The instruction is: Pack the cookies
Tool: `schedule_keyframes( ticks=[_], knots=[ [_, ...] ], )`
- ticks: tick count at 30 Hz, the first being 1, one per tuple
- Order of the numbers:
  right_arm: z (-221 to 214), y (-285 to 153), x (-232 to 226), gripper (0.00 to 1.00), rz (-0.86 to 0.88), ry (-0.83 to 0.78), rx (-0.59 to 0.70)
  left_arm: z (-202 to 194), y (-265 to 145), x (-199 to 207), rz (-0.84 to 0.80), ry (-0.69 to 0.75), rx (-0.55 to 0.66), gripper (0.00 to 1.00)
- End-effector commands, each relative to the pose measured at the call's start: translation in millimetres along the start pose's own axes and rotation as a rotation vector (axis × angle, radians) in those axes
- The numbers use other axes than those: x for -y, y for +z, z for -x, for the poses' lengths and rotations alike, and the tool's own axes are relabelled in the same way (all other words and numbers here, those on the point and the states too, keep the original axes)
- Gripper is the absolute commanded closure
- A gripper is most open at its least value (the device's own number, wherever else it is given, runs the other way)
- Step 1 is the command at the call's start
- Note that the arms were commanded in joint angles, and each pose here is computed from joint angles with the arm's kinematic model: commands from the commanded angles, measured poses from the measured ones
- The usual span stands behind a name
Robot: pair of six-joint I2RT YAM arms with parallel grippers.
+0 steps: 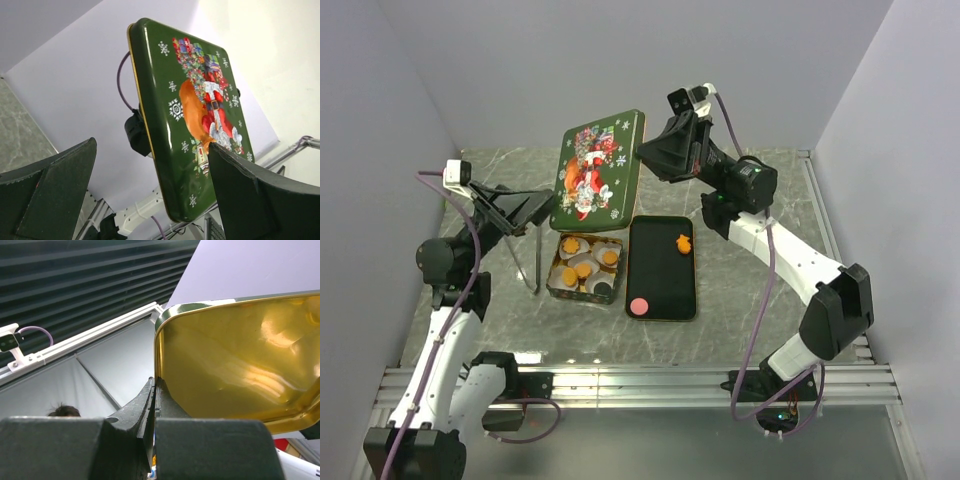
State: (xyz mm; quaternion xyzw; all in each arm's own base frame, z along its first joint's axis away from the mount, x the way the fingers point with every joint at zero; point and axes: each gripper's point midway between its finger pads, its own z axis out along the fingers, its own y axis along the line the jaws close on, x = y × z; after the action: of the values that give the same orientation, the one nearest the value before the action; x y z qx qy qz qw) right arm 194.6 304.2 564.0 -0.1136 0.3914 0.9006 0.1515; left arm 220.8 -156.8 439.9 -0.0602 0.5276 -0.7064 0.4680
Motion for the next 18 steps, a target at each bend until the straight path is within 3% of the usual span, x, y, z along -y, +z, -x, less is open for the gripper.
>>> schedule_keyframes(
  ticks=[1,9,12,13,18],
  knots=[
    [-18,5,-42,1.00,0.136,0.021,-0.067,-1,1,37,-0.131,0.063,-0.028,0.01],
    [-19,8,-41,1.00,0.180,0.039,-0.081,-4,8,60,-0.201,0.070,-0.117,0.01],
    [-20,7,-40,1.00,0.183,0.047,-0.086,-5,7,61,-0.202,0.067,-0.114,0.13],
    [-20,6,-39,1.00,0.181,0.051,-0.084,-5,7,61,-0.201,0.064,-0.116,0.24],
    [-26,-3,-25,1.00,0.132,0.063,-0.084,-8,8,61,-0.163,0.104,-0.140,0.53]
  ],
)
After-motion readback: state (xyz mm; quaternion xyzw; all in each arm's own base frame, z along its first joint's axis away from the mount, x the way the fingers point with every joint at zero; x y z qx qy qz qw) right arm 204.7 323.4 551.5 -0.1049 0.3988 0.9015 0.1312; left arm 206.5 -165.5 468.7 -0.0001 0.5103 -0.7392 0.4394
